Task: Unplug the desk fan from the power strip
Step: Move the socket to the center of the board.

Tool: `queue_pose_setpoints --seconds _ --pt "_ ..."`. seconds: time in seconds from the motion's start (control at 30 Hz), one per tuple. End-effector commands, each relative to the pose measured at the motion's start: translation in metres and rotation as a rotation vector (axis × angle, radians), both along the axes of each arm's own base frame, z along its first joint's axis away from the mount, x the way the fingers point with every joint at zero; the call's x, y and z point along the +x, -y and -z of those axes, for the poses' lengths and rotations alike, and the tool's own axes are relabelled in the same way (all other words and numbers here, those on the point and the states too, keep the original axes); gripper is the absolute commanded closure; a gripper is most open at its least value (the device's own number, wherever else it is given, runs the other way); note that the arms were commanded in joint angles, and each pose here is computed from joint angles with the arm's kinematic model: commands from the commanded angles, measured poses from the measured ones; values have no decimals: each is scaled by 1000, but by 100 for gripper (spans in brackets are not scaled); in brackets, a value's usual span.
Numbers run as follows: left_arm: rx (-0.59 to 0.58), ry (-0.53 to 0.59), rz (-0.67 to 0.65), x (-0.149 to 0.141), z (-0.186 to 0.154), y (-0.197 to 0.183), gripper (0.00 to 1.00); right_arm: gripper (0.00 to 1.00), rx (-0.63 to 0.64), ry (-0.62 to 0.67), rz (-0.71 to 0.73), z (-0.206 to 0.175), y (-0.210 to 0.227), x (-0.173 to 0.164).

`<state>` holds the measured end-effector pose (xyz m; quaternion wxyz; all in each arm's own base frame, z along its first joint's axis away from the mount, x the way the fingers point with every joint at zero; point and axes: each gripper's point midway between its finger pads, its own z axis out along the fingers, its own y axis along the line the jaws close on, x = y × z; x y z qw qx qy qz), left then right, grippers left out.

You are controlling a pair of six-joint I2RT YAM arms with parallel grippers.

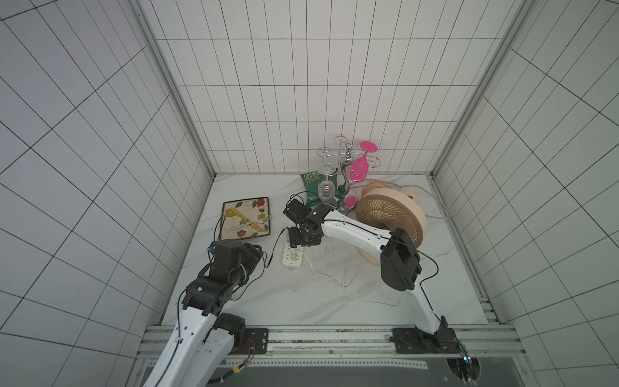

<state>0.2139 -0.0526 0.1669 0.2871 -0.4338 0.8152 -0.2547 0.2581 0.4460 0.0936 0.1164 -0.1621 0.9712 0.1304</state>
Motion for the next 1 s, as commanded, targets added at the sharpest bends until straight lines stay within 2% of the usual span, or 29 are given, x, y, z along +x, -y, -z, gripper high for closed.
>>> queue_pose_setpoints --seconds 0.0,0.37,0.43,0.7,0.97 --pt "21 -7 -16 -2 -7 -5 26 42 -27 -29 33 6 -1 -12" --pt "57 4 -4 1 -20 -8 28 43 11 -83 -11 19 -24 -32" --pt "60 5 -4 0 -22 -9 28 47 6 -89 -10 22 -24 -34" --pt "54 -20 20 -5 -19 -6 31 75 -42 -101 -29 25 -18 -48" --pt "-15 -53 121 -6 -7 16 31 90 -81 -97 -45 22 0 -64"
